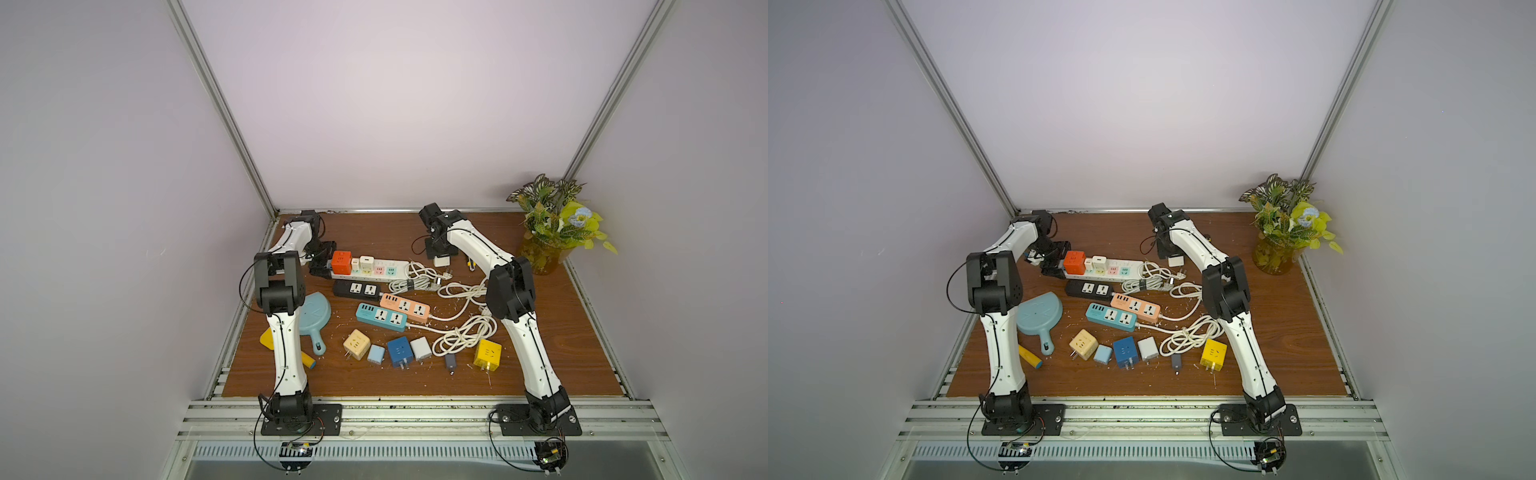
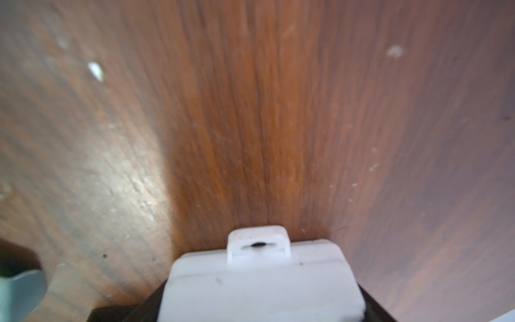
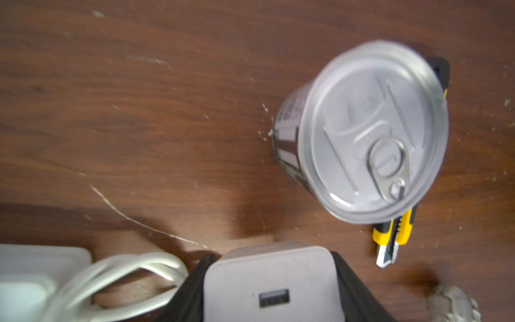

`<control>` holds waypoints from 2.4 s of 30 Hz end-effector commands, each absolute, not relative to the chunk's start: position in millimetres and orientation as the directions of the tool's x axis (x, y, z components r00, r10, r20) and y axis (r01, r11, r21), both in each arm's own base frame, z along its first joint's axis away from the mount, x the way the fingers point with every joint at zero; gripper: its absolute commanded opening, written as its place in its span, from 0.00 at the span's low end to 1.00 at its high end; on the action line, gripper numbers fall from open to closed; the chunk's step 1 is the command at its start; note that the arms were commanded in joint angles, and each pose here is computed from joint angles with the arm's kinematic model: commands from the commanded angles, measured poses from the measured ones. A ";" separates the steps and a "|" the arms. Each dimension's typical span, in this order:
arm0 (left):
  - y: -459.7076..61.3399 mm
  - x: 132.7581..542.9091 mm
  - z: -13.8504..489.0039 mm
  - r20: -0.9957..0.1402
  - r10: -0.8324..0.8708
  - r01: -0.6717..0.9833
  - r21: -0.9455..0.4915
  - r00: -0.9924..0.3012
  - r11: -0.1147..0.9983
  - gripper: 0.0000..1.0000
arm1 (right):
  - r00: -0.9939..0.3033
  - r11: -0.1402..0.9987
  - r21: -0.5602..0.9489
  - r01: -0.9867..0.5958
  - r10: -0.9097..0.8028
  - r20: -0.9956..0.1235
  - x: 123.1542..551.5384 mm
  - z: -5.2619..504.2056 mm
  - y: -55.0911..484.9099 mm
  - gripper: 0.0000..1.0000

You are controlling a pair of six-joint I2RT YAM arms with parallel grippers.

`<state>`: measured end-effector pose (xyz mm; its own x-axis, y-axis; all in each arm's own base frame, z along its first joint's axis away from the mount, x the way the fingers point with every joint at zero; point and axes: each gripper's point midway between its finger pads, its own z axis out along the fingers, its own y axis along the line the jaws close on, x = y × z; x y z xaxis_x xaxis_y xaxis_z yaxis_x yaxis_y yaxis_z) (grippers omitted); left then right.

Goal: Pull the plug off the socket
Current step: Place the plug at the center of the board.

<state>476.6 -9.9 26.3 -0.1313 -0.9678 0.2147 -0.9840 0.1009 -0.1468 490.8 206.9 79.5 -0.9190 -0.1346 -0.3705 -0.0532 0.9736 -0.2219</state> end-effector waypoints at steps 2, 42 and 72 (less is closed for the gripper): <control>9.8 450.9 -7.3 0.096 -0.987 -0.991 0.010 -0.133 0.134 0.18 | -0.908 0.962 -0.274 0.008 -0.107 -0.404 474.0 119.2 172.3 0.10; 5.1 455.7 -7.5 0.097 -0.985 -0.990 0.001 -0.142 0.143 0.19 | -0.954 0.985 -0.165 0.044 -0.007 -0.299 491.0 66.1 144.0 0.78; 1.5 452.7 -10.9 0.106 -0.980 -0.986 0.010 -0.166 0.168 0.20 | -0.052 0.381 -0.174 -0.908 -0.515 -0.856 441.4 147.3 457.5 0.77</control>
<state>478.6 -11.0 26.2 -0.1389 -0.9676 0.2108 -0.9841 0.1111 -0.1387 428.8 436.4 112.1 -0.2400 -0.5641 -0.7901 -0.8842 0.4630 -0.0620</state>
